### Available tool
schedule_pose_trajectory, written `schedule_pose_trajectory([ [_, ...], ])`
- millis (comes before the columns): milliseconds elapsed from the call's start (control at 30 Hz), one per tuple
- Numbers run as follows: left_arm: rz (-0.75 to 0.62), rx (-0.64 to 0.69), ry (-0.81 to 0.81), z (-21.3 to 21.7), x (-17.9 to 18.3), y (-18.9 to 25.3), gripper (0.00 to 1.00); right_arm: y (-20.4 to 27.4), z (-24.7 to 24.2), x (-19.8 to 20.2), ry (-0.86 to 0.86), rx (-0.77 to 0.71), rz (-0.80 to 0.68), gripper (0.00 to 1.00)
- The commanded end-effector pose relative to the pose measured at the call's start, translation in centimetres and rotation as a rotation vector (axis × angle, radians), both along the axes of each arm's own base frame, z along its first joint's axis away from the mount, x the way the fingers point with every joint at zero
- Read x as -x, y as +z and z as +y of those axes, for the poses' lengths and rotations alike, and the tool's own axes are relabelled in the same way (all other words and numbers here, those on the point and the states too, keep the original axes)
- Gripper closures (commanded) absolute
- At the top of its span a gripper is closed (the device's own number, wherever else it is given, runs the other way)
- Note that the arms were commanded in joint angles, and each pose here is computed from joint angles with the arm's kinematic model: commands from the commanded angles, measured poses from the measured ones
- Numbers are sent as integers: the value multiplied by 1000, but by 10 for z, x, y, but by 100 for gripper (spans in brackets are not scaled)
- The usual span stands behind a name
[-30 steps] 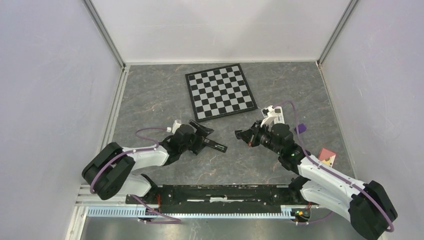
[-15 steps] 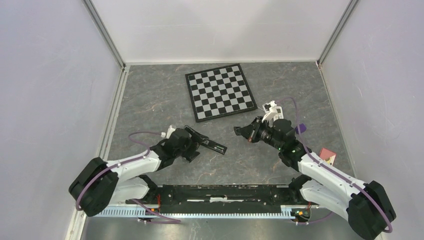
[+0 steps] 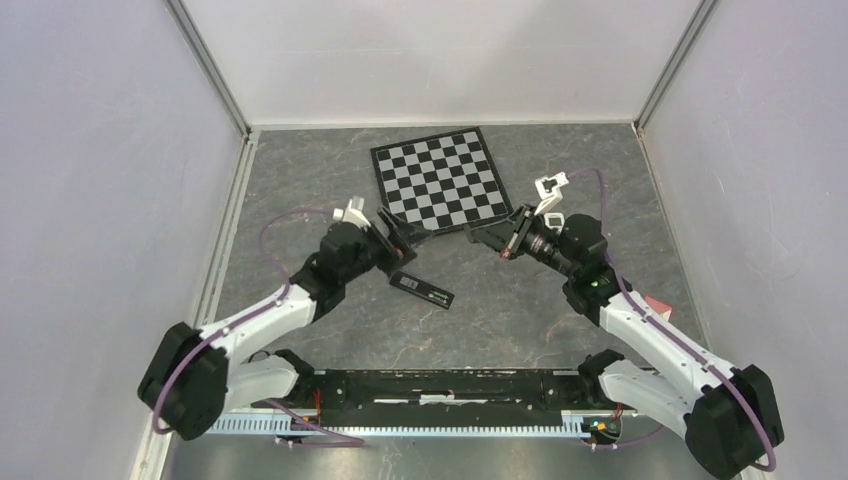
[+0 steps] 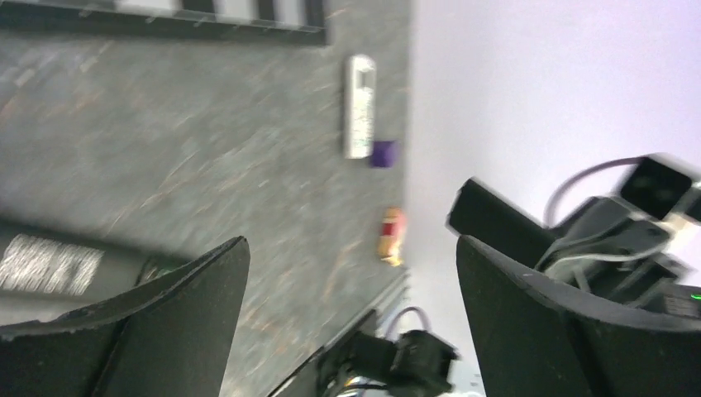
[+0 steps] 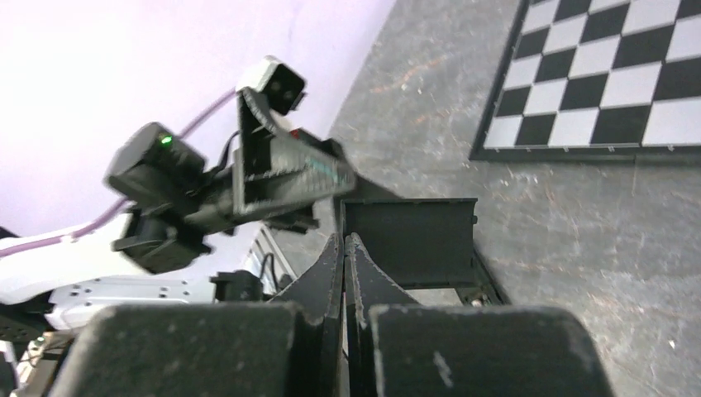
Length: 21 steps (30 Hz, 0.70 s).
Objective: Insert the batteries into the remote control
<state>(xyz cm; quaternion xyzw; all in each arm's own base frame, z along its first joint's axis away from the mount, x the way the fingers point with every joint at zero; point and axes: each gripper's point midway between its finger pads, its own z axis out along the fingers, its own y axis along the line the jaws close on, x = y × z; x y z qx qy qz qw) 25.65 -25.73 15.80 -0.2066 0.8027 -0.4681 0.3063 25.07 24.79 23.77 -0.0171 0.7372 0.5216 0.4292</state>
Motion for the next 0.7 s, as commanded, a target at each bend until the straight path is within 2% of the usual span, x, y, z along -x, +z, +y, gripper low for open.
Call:
schedule_pose_trajectory([
  [0, -179, 359, -175, -16, -21, 74, 0, 71, -5, 0, 33, -152, -120, 100],
  [100, -239, 562, -245, -25, -27, 116, 0, 101, -10, 2, 49, -270, -139, 100],
  [233, -293, 723, -319, -38, -32, 159, 0, 140, -13, 11, 98, -453, -156, 100],
  [400, -323, 766, -380, -58, -30, 190, 0, 170, -18, 15, 99, -532, -181, 100],
  [667, -329, 820, -441, -76, -17, 211, 2, 195, -29, 19, 75, -629, -208, 100],
])
